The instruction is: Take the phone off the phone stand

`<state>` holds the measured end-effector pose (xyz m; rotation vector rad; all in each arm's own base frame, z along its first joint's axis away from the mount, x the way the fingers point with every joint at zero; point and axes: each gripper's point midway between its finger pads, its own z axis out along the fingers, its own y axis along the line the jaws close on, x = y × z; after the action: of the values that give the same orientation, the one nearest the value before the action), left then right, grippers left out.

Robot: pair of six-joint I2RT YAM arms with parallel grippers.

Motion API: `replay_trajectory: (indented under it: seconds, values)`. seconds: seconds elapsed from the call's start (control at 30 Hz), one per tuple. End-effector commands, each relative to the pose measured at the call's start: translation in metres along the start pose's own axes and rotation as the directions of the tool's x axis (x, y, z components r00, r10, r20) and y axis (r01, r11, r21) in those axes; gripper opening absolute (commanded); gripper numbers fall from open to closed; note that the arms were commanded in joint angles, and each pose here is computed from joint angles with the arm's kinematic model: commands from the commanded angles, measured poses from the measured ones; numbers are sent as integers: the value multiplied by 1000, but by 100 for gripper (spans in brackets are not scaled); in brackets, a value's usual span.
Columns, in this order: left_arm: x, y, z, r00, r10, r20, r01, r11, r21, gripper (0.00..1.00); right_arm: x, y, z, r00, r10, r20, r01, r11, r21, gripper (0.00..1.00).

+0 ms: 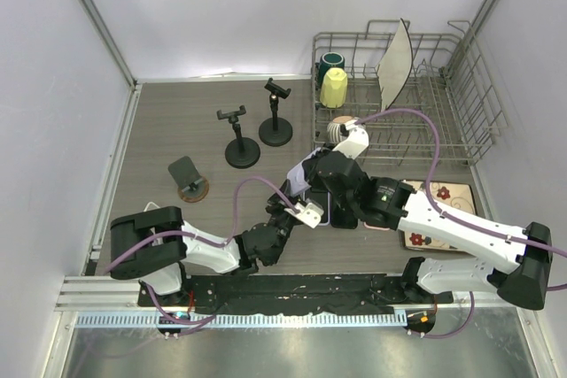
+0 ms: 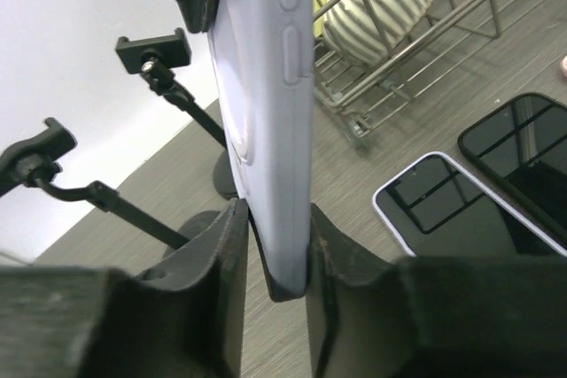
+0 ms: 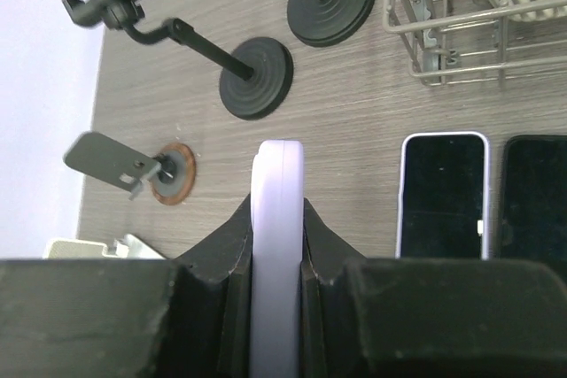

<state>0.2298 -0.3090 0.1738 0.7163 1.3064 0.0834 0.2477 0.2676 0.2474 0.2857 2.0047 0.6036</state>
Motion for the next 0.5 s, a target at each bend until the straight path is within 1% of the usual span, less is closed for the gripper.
replay_trajectory:
  seconds: [0.0, 0.03, 0.1, 0.13, 0.23, 0.27, 0.3, 0.37, 0.4, 0.43, 0.47]
  values:
    - [-31, 26, 2, 981, -171, 91, 182, 976, -123, 22, -33, 24, -10, 985, 149, 86, -141, 986, -91, 1]
    - [-32, 27, 1, 980, -175, 92, 186, 975, -124, 13, -33, 24, -10, 984, 153, 88, -145, 985, -93, 1]
    - [-31, 28, 0, 979, -184, 89, 195, 972, -129, 3, -32, 22, -9, 983, 163, 90, -155, 984, -86, 1]
    - [-31, 28, 0, 978, -191, 89, 201, 971, -130, 0, -32, 22, -9, 981, 169, 91, -161, 983, -86, 1]
    - [-31, 29, -1, 974, -211, 85, 221, 965, -140, 0, -33, 20, -9, 977, 191, 97, -183, 980, -81, 1]
    - [-31, 30, -1, 972, -221, 83, 232, 962, -147, 0, -33, 18, -9, 975, 200, 100, -193, 978, -80, 5]
    - [-30, 31, -2, 970, -229, 81, 239, 959, -151, 0, -34, 19, -9, 972, 208, 106, -199, 976, -86, 17]
    - [-28, 34, -4, 960, -271, 75, 280, 946, -165, 0, -36, 17, -11, 968, 223, 118, -211, 972, -101, 32]
    - [-28, 35, -5, 956, -284, 73, 293, 942, -165, 0, -40, 19, -13, 964, 232, 133, -216, 969, -122, 46]
    - [-22, 30, -6, 953, -301, 47, 304, 941, -148, 0, -47, 19, -17, 959, 243, 148, -223, 965, -139, 52]
    - [-27, 35, -7, 941, -333, 53, 337, 930, -143, 0, -50, 20, -19, 956, 245, 160, -222, 964, -150, 57]
